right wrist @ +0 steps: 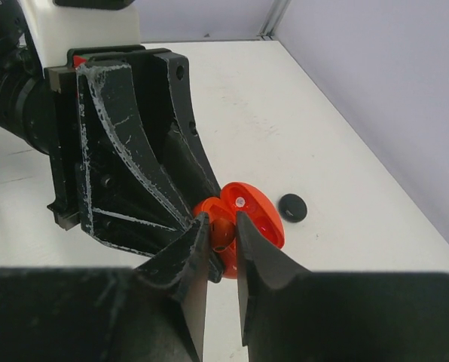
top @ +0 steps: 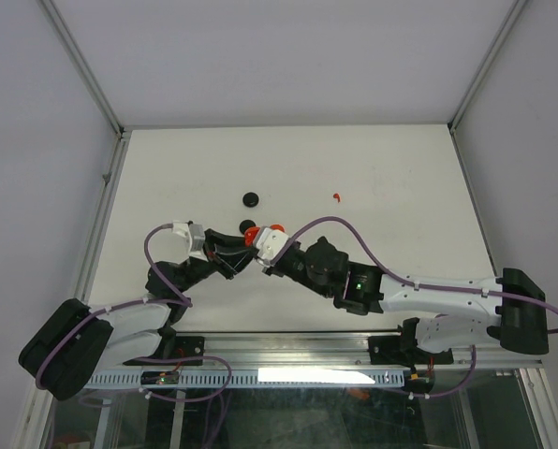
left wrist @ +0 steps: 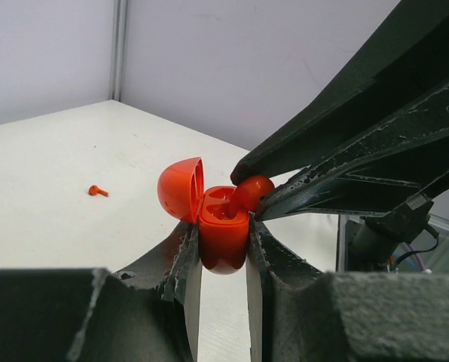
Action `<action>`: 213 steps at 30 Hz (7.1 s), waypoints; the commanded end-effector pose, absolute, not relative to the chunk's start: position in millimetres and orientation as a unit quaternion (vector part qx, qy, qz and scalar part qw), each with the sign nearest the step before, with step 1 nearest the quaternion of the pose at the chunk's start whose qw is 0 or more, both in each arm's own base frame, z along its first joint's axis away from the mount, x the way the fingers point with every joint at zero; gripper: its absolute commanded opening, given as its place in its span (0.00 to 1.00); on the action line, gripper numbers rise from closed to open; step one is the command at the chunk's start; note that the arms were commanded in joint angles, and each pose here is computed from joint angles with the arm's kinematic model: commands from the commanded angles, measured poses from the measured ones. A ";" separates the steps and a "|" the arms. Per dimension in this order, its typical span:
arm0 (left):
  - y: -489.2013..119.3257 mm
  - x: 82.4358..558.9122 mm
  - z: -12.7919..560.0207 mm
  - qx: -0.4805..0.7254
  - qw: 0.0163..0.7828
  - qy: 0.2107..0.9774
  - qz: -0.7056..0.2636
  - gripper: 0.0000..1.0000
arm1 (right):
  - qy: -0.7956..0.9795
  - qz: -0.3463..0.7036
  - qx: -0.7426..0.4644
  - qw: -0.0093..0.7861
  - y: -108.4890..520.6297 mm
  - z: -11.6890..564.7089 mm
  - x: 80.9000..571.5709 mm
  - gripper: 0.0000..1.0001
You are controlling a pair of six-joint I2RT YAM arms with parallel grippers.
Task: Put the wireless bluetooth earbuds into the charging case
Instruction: Place the earbud in the charging case, then move the earbud to the center of the board, then pick up the earbud from the center of the board.
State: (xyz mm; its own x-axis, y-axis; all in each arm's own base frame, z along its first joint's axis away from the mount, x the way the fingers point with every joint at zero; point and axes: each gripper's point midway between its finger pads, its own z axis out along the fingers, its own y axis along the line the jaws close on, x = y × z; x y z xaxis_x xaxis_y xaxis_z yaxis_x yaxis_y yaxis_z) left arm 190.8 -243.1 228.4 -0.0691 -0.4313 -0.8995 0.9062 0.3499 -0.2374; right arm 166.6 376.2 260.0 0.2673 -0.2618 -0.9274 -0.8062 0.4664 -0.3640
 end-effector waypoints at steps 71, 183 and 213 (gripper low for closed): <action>-249.2 194.7 221.4 0.301 0.667 0.486 -0.478 0.00 | 0.665 0.265 -0.383 0.584 360.4 281.5 193.9 0.53; -231.8 244.3 181.9 0.219 0.655 0.609 -0.391 0.00 | 0.963 -0.001 -0.252 0.098 184.6 15.5 297.3 0.28; -249.0 211.7 218.7 0.263 0.651 0.532 -0.473 0.00 | 0.791 0.082 -0.369 0.482 260.3 221.1 273.8 0.06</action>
State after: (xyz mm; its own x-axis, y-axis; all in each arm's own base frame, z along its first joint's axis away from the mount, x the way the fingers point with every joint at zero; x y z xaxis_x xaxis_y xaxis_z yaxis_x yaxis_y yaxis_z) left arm 220.0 -243.6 183.2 -0.0813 -0.2691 -0.9597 0.8492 0.4854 -0.2081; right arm 271.7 244.1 173.8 -0.4570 -0.5408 -0.7062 -0.6463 0.7474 -0.1541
